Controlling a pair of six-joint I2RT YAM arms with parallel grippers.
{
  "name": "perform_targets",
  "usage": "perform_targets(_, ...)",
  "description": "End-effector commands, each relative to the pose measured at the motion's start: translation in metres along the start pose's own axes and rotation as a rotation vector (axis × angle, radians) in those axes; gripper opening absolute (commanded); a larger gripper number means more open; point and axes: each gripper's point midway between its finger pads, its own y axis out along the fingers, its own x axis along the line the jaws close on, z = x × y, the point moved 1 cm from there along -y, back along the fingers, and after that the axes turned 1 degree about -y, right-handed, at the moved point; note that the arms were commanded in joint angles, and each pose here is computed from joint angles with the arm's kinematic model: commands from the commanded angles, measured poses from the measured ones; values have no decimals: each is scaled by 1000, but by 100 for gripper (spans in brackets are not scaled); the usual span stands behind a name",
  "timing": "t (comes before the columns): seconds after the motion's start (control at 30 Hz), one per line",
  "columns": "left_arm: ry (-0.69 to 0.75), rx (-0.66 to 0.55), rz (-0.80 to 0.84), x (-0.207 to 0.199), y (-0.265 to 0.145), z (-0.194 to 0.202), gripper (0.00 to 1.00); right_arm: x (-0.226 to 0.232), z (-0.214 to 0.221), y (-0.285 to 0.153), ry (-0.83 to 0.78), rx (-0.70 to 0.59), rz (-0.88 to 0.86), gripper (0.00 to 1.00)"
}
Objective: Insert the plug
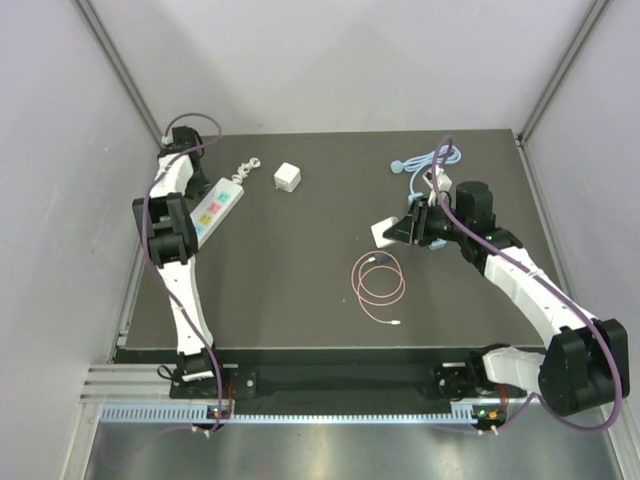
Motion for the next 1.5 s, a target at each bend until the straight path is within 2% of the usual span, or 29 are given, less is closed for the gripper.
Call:
perform_targets(0.0,7,101,108,-17,-6,33,32,8,-14,-1,-65,-31,1,0)
perform_targets(0.03,11,72,141,-23,-13,28,32,7,-14,0,-67,-30,11,0)
perform_targets(0.17,-10,169,191,-34,-18,63,29,8,-11,-2,-63,-17,33,0)
perform_targets(0.27,-16,242,206,-41,-25,104,28,9,-11,-4,-66,-28,65,0)
perform_targets(0.63,103,244,423,-105,-106,175,28,21,-13,5,-86,-13,121,0)
perform_targets(0.8,141,299,539,-130,-131,213,28,24,-15,19,-178,12,197,0)
perform_targets(0.93,149,299,554,-132,-151,219,29,34,-36,41,-244,-20,206,0)
perform_targets(1.0,135,251,519,-120,-157,211,32,34,-31,67,-323,32,211,0)
perform_targets(1.03,129,244,506,-115,-160,207,35,47,-46,73,-372,17,195,0)
perform_targets(1.07,117,231,505,-112,-164,202,38,44,-36,92,-447,74,187,0)
perform_targets(1.1,76,211,521,-108,-173,190,43,47,-37,100,-488,87,174,0)
perform_targets(1.13,47,212,540,-105,-178,186,52,60,-50,108,-534,67,145,0)
perform_targets(1.2,-40,186,610,-100,-192,169,60,58,-48,130,-646,104,98,0)
perform_targets(1.23,-63,212,653,-97,-197,174,79,69,-56,138,-697,80,66,0)
perform_targets(1.3,-137,183,689,-85,-204,159,98,64,-49,157,-788,113,31,0)
perform_targets(1.33,-171,209,710,-78,-203,162,98,71,-58,163,-817,97,8,0)
perform_targets(1.4,-264,190,737,-64,-203,150,98,68,-44,180,-834,160,-53,0)
perform_targets(1.43,-303,212,734,-57,-197,158,98,77,-51,185,-849,147,-81,0)
perform_targets(1.47,-337,234,775,-57,-199,160,98,71,-39,195,-858,197,-98,0)
